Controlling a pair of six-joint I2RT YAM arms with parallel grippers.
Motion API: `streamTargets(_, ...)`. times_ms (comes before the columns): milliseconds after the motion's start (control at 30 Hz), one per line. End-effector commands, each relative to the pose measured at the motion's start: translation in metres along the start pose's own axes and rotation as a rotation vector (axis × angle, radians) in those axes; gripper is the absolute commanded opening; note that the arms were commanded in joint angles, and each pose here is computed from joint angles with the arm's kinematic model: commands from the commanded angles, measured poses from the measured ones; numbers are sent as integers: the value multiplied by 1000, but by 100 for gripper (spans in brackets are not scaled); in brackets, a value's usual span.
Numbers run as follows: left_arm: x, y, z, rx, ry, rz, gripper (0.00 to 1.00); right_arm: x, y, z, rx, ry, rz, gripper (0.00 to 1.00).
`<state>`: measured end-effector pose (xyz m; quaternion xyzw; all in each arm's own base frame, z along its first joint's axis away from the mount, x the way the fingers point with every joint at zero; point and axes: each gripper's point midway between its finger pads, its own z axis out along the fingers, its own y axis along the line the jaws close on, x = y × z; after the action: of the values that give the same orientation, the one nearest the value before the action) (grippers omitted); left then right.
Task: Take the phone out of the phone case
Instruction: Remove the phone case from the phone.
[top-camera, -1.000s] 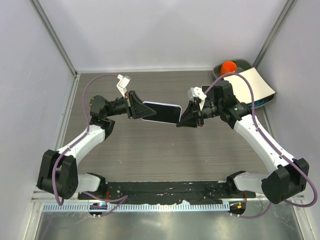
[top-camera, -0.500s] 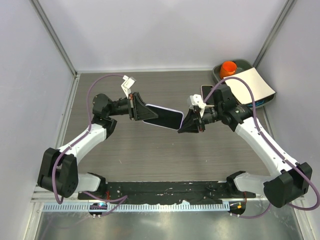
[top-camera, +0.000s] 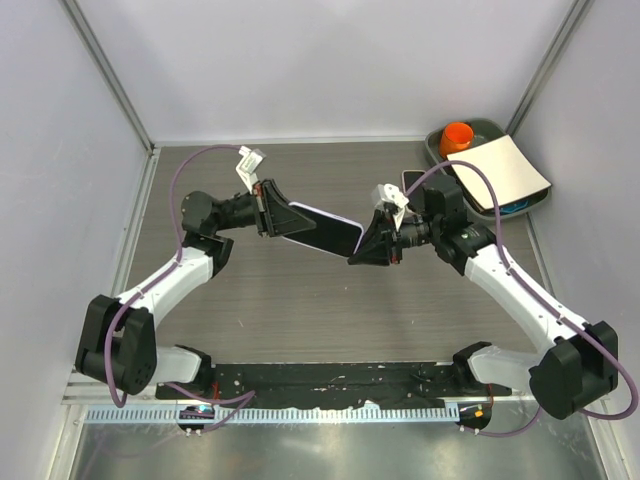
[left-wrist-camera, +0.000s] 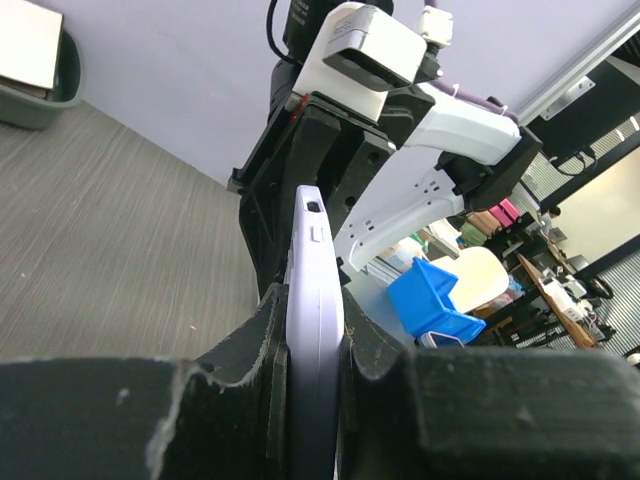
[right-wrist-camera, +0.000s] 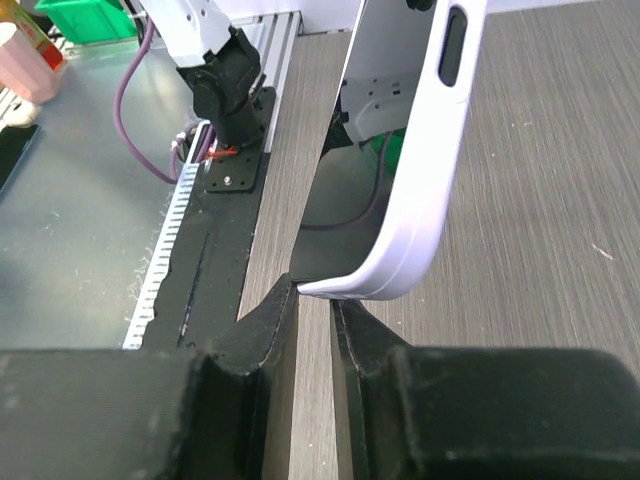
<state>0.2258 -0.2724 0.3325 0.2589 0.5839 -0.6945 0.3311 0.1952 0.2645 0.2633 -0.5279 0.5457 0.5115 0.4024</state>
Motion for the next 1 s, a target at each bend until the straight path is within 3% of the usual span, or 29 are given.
streamTargets(0,14,-49,13,152,70,-1,0,-42,-34,0,121,-109,-183,1)
streamTargets(200,14,-56,14,180,59,-3,0,-55,-41,-12,142,-197,-145,1)
streamTargets(833,19,-64,16,212,71,-8,0,-50,-83,-22,261,-255,-6,1)
streamTargets(967,16,-61,16,203,45,17,0,-54,-68,-22,182,-260,5,3)
